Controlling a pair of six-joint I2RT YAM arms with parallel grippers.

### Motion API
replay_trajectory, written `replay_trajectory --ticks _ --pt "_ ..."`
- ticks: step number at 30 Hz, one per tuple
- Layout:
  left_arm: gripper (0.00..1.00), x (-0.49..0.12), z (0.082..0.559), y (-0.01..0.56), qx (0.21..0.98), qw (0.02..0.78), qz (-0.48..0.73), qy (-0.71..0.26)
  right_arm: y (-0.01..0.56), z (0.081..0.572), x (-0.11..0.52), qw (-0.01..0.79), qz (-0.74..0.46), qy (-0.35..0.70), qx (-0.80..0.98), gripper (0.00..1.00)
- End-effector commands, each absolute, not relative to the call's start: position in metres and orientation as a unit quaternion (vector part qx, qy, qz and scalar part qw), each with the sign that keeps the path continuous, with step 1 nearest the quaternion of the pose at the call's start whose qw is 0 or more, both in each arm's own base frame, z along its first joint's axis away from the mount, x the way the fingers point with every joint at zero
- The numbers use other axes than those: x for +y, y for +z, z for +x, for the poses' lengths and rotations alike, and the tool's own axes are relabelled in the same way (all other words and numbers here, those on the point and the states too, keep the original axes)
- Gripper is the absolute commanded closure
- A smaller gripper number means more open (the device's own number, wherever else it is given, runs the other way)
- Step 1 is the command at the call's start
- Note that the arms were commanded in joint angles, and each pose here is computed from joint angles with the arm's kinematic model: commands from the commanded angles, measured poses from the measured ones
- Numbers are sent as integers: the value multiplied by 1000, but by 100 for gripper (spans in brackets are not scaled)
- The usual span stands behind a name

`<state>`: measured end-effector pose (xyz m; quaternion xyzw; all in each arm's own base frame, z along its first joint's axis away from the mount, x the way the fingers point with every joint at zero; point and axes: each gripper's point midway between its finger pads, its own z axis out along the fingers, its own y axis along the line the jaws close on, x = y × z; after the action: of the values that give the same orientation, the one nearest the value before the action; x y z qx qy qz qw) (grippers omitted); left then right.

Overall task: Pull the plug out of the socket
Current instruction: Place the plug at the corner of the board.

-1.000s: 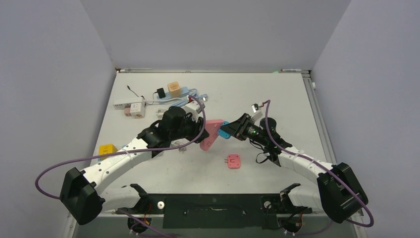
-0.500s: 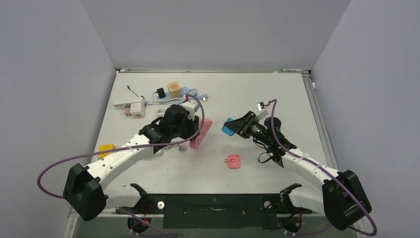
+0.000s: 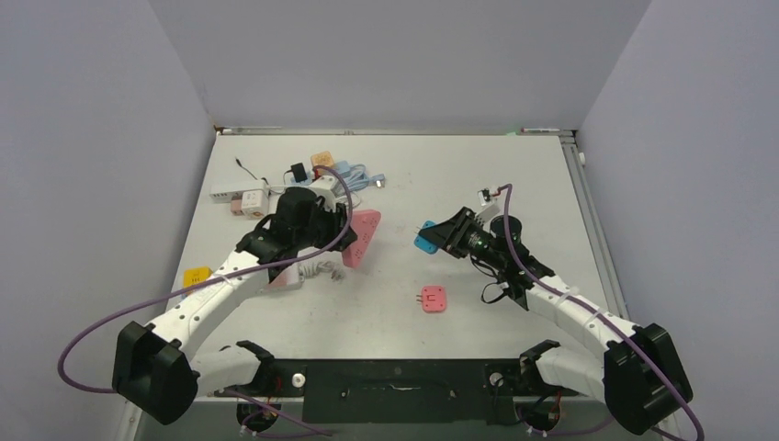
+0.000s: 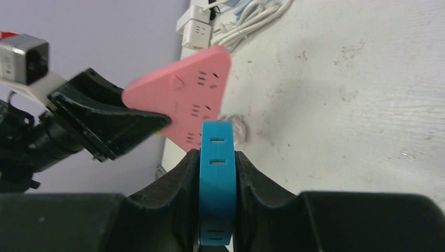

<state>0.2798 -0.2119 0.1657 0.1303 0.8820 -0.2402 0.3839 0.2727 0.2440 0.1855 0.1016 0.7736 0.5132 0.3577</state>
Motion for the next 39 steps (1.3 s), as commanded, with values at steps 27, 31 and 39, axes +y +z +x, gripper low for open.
replay_trajectory --ticks 27,31,39 --pt "100 -193 293 251 798 518 105 -288 70 129 283 224 -44 400 888 87" --pt "100 -196 293 249 799 514 109 -293 52 130 276 216 -34 372 902 83" --pt "100 -200 291 248 798 508 115 -302 34 133 263 219 -25 326 919 65"
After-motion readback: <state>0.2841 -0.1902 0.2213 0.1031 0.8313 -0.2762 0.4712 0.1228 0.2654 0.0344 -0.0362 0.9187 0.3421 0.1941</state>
